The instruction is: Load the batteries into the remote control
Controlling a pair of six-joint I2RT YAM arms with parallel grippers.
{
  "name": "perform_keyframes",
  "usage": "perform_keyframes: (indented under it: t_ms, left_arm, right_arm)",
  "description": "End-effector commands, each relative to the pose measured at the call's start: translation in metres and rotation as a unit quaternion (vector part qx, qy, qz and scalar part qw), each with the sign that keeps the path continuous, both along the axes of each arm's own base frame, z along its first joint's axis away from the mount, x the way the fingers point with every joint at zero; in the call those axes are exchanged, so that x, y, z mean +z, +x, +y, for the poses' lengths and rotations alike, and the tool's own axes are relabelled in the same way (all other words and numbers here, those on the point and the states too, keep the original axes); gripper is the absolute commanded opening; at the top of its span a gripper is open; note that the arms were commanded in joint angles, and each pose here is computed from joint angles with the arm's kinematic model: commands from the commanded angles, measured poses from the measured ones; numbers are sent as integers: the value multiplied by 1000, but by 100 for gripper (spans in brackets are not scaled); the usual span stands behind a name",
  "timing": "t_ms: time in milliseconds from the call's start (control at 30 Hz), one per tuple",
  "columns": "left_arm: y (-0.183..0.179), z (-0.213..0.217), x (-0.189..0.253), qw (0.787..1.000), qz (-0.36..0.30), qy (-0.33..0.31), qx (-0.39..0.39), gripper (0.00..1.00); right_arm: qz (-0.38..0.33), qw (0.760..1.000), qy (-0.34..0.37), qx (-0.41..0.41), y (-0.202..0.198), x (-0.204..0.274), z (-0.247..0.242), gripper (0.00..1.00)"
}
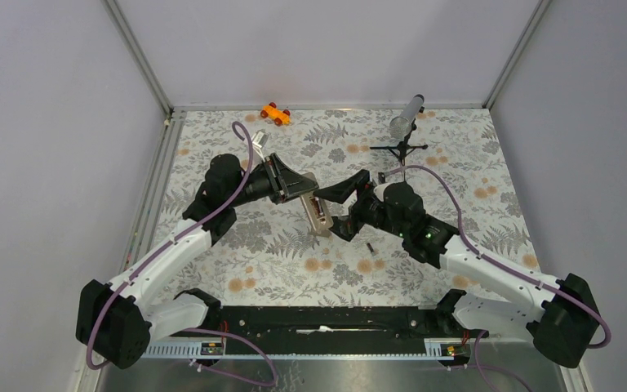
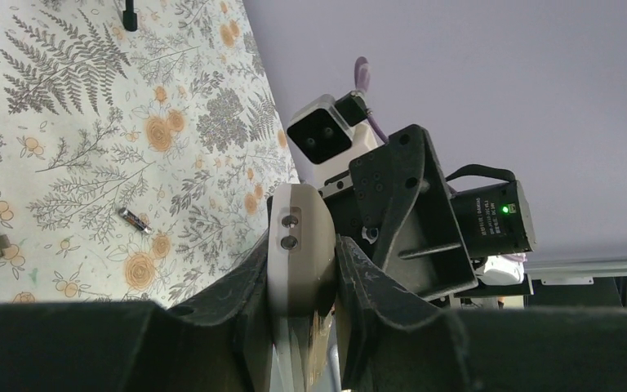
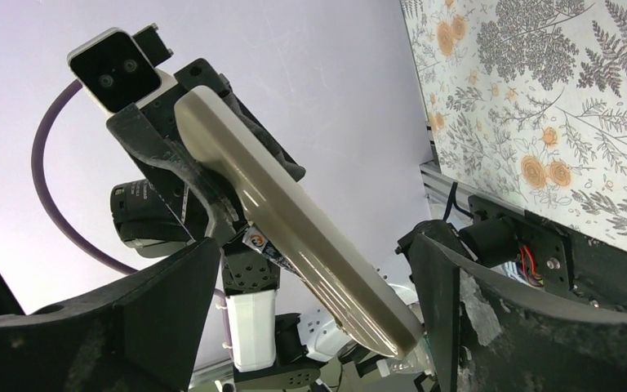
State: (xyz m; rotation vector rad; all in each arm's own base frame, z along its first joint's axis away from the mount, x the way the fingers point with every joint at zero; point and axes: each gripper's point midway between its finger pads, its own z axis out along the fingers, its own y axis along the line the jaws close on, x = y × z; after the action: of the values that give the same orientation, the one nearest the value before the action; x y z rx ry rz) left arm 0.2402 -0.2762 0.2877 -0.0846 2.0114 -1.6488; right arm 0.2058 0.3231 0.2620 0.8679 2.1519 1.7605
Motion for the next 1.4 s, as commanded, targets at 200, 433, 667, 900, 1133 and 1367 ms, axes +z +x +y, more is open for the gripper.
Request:
perform_keyframes:
  t_ms: [200, 433, 667, 900, 1133, 1367]
  left_arm:
    - [-13, -1, 35, 995, -86, -33, -25, 0]
    - [-13, -3, 36, 995, -87, -33, -25, 0]
    - [-16, -4, 43, 994, -99, -40, -26, 0]
    - [-15, -3, 44, 994, -95, -44, -20, 0]
    - [-11, -4, 48, 997, -70, -42, -11, 0]
    - [-6, -1, 42, 997, -70, -20, 1, 0]
  right_arm:
    - [-13, 999, 45, 7, -1, 22, -1, 80]
    - [-17, 999, 41, 19, -2, 21, 2, 82]
    - [-15, 999, 41, 24, -2, 18, 0, 73]
    - [-11, 999, 39, 26, -2, 14, -3, 64]
    - [-31, 999, 28, 27, 0, 10, -5, 63]
    - [-102, 994, 17, 16, 5, 33, -14, 94]
